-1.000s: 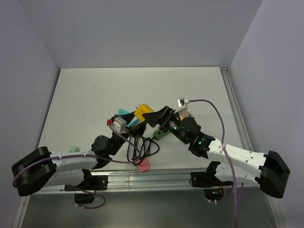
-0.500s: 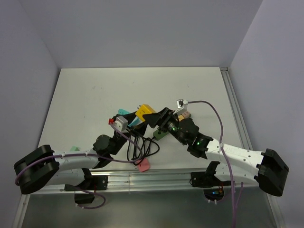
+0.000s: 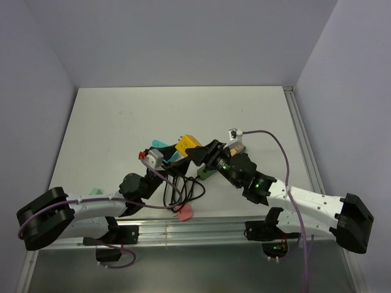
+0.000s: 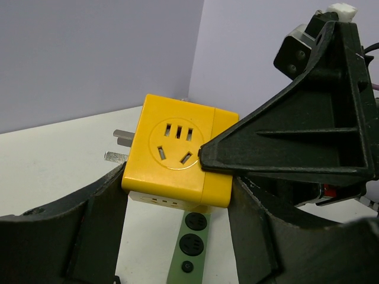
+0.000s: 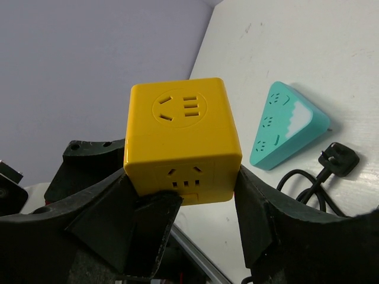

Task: Insert the plug
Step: Pick up the plug from the corner of the board.

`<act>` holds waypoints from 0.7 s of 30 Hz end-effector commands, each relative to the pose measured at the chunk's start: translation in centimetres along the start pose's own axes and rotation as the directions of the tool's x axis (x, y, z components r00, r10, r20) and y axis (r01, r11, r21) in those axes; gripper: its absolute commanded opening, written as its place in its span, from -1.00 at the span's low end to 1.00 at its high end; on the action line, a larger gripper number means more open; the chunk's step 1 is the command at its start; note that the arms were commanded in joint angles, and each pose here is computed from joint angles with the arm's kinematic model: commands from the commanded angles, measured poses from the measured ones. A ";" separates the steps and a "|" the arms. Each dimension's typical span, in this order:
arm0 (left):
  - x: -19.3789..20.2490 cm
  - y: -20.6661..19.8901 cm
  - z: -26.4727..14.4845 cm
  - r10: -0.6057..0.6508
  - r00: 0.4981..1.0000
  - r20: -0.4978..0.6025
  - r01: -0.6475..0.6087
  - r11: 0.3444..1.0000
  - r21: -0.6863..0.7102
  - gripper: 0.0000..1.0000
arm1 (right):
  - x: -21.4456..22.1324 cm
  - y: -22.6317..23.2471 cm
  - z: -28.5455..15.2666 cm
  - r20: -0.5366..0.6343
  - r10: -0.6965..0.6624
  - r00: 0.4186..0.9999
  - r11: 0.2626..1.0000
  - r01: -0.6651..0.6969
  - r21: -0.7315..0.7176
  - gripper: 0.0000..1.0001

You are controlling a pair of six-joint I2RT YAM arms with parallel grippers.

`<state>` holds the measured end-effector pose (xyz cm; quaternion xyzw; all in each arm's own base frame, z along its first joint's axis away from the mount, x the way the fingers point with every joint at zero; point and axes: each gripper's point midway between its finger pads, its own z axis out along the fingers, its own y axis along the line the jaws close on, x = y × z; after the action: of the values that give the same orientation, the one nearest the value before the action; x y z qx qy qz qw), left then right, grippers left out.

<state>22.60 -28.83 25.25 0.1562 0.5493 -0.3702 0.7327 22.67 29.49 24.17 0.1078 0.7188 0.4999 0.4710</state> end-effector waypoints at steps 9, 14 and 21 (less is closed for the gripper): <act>-11.8 0.9 -2.9 -0.263 0.915 0.306 0.282 0.959 -0.019 0.49 | -4.7 2.6 0.0 -0.006 -0.160 0.987 0.983 0.160 0.087 -1.00; -12.3 2.3 -5.3 -0.354 0.886 0.299 0.389 0.919 -0.064 0.86 | -6.4 1.6 -0.1 -0.085 -0.223 0.971 0.961 0.233 0.150 -1.00; -11.8 2.7 -4.6 -0.476 0.866 0.156 0.500 0.841 -0.209 0.99 | -8.0 0.7 -0.7 -0.278 -0.391 0.877 0.854 0.458 0.245 -1.00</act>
<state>18.79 -19.31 35.19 -0.0598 0.5042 -0.4998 0.7017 26.79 25.39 28.09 0.0221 0.8205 0.3223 0.4717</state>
